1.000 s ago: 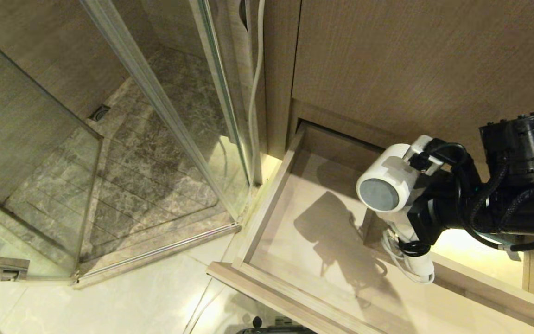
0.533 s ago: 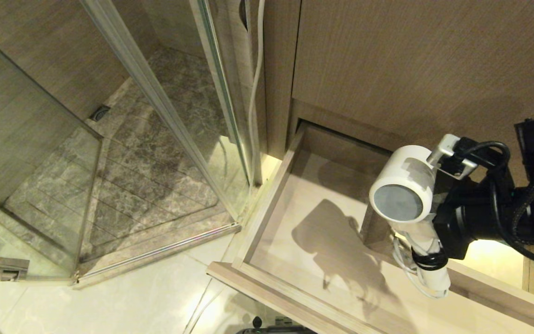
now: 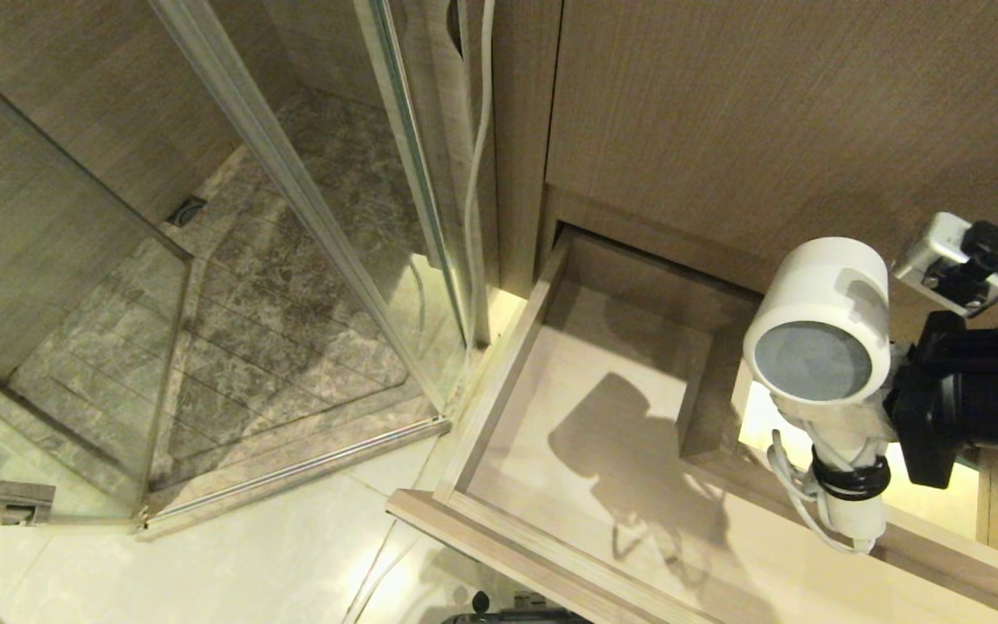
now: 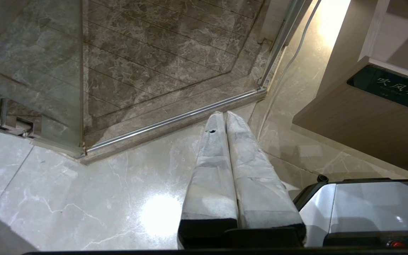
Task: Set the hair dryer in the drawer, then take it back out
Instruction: Place it on the countertop
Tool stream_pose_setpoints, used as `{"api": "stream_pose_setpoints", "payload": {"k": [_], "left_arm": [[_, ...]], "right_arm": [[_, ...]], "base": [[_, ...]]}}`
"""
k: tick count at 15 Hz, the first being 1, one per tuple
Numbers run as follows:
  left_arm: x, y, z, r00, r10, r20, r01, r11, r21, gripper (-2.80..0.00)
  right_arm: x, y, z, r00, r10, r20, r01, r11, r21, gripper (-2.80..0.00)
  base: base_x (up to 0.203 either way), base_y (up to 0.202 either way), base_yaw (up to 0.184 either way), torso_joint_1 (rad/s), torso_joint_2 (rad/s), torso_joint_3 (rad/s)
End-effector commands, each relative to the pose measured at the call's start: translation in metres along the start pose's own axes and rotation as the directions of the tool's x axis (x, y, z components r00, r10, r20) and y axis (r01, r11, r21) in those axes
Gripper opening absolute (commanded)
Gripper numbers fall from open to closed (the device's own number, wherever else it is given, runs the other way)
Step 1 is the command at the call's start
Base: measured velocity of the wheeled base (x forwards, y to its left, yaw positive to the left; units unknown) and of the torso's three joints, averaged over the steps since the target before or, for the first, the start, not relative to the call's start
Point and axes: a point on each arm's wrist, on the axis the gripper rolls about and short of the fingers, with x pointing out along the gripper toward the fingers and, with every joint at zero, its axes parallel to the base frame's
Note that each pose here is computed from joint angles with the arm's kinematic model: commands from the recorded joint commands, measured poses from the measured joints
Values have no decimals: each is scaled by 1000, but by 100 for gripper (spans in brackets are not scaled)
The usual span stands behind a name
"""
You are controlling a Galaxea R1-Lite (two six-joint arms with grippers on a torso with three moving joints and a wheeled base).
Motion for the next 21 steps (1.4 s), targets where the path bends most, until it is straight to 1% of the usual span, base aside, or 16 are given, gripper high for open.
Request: {"api": "stream_pose_setpoints", "payload": {"k": [1, 3, 5, 7, 9, 11, 13, 16, 21], "left_arm": [[0, 0, 0, 1000, 0, -1, 0, 1000, 0, -280], [0, 0, 0, 1000, 0, -1, 0, 1000, 0, -280], [0, 0, 0, 1000, 0, -1, 0, 1000, 0, -280], [0, 0, 0, 1000, 0, -1, 0, 1000, 0, -280], [0, 0, 0, 1000, 0, 0, 0, 1000, 1, -280], [0, 0, 0, 1000, 0, 0, 0, 1000, 0, -280], [0, 0, 0, 1000, 0, 0, 0, 1000, 0, -280], [0, 0, 0, 1000, 0, -1, 0, 1000, 0, -280], [0, 0, 0, 1000, 0, -1, 0, 1000, 0, -280]], "right_arm": [[-18, 2, 3, 998, -28, 52, 28, 999, -15, -280], [-28, 2, 5, 995, -55, 78, 57, 998, -18, -280], [-33, 0, 4, 993, -81, 85, 83, 997, -10, -280], [-43, -3, 1, 986, -132, 98, 133, 991, 2, -280], [-48, -2, 0, 984, -144, 108, 144, 990, 1, -280], [-51, -6, 0, 978, -176, 112, 176, 984, 10, -280], [-54, -7, -1, 975, -192, 109, 191, 981, 15, -280], [-65, -5, -9, 972, -225, 71, 223, 974, 37, -280], [-79, 5, -18, 970, -231, 80, 229, 973, 37, -280]], "base": [[0, 0, 0, 0, 0, 0], [0, 0, 0, 0, 0, 0], [0, 0, 0, 0, 0, 0], [0, 0, 0, 0, 0, 0], [0, 0, 0, 0, 0, 0], [0, 0, 0, 0, 0, 0], [0, 0, 0, 0, 0, 0], [0, 0, 0, 0, 0, 0], [0, 0, 0, 0, 0, 0]]}}
